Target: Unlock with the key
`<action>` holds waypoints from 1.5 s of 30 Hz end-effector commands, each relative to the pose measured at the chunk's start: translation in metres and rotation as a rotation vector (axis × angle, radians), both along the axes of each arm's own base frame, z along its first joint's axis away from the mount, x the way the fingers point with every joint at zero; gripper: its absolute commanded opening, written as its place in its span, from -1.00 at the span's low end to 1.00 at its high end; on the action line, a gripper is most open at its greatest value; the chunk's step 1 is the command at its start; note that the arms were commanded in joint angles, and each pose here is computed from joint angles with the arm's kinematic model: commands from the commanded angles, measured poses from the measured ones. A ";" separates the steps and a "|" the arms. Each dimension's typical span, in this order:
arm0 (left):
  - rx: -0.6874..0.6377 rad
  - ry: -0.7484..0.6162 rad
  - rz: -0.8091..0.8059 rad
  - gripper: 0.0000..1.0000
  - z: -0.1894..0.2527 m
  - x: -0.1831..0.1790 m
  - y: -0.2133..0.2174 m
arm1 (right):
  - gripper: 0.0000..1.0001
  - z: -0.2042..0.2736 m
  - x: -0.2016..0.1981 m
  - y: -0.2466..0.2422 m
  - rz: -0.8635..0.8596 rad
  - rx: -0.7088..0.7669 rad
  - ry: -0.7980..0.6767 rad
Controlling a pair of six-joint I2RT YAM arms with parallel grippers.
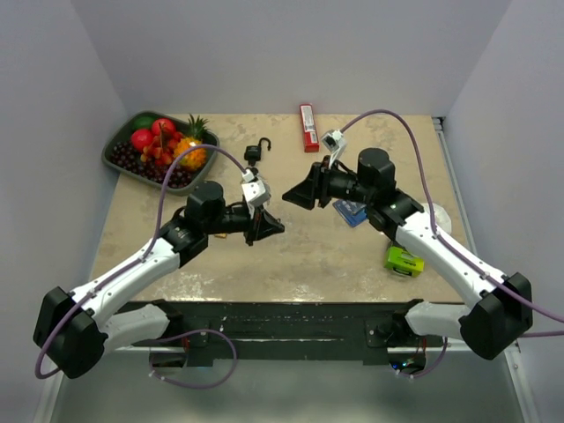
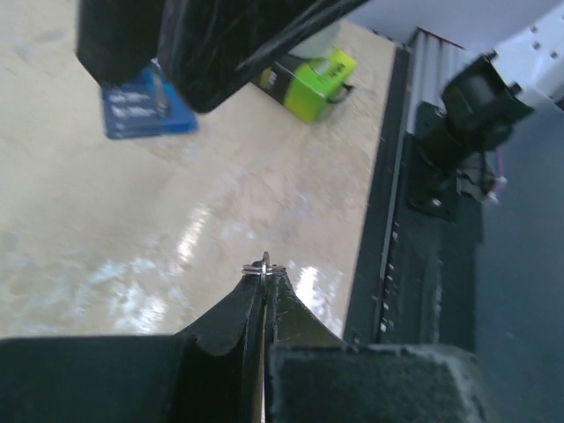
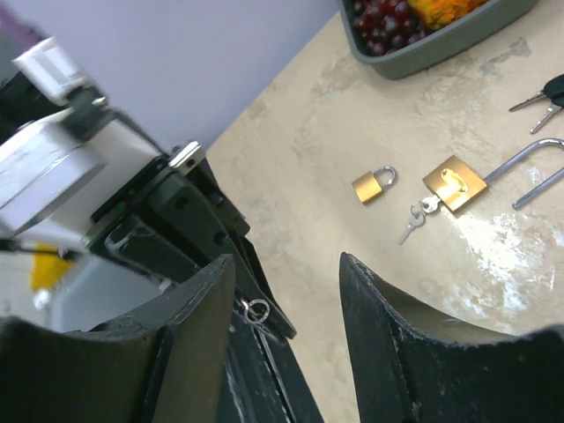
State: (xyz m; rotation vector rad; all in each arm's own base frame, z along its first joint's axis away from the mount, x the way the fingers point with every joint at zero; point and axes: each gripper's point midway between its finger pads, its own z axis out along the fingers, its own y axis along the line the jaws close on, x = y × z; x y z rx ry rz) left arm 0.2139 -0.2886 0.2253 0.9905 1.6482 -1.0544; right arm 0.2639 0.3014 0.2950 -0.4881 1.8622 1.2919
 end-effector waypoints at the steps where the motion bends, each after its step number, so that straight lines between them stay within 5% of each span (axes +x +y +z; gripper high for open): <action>1: 0.036 0.163 -0.239 -1.00 -0.010 -0.054 0.001 | 0.09 0.005 -0.030 -0.007 0.164 -0.082 -0.156; 10: 0.109 0.345 -0.323 -1.00 -0.027 -0.081 0.010 | -0.05 -0.034 -0.087 0.013 0.390 -0.163 -0.128; 26: 0.109 0.361 -0.340 -1.00 -0.024 -0.083 0.009 | -0.27 -0.068 -0.105 0.034 0.445 -0.142 -0.072; 33: 0.104 0.357 -0.342 -1.00 -0.021 -0.082 0.008 | -0.48 -0.068 -0.106 0.036 0.463 -0.137 -0.075; 40: 0.100 0.323 -0.322 -1.00 -0.016 -0.076 0.006 | -0.96 -0.072 -0.112 0.036 0.496 -0.137 -0.071; 45: 0.095 0.274 -0.216 -1.00 -0.012 -0.057 0.005 | -1.00 -0.074 -0.111 0.036 0.488 -0.136 -0.064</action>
